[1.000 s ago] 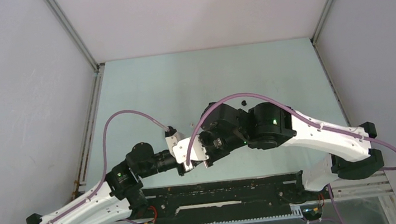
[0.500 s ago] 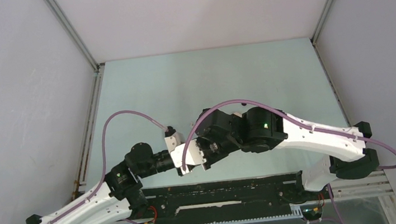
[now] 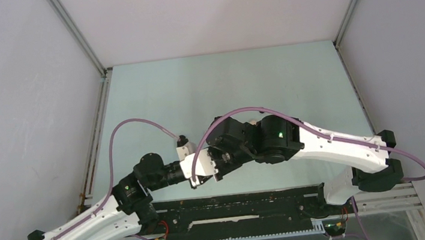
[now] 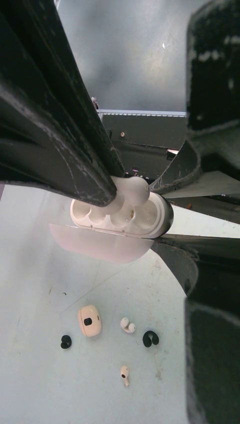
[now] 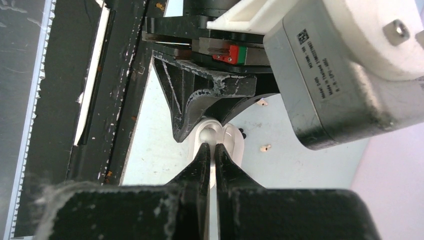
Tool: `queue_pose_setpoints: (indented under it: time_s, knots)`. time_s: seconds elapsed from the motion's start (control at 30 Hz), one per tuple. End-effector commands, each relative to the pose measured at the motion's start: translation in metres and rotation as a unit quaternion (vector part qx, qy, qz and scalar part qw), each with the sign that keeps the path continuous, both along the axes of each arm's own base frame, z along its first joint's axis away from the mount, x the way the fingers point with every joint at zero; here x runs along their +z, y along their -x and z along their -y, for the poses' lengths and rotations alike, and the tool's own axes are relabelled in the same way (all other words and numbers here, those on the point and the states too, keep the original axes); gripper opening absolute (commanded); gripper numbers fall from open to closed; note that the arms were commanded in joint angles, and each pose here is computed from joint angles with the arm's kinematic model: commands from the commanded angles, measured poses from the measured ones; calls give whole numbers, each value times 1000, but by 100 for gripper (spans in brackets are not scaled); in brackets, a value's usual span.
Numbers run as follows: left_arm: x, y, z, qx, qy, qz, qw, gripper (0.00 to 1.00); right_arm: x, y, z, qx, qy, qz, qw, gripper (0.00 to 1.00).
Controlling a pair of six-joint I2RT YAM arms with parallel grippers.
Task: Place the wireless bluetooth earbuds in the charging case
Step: Place the earbud in the charging case.
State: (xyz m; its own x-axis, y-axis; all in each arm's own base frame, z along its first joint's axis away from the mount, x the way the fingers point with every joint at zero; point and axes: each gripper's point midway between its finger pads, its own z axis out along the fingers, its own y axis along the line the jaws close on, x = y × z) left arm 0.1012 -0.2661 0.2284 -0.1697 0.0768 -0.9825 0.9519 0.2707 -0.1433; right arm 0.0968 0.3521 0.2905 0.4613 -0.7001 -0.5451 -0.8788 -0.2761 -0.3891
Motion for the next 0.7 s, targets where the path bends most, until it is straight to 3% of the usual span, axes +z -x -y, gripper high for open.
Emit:
queue_pose_setpoints:
  time_s: [0.0,0.67]
  knots:
    - [10,1,2,-5,25,11,1000,0,2,-11,-7,-20,-9,16,1000,0]
    - [11,0,1,-2,26,12,1000,0,-11,-17,-4,-35,8,14,999,0]
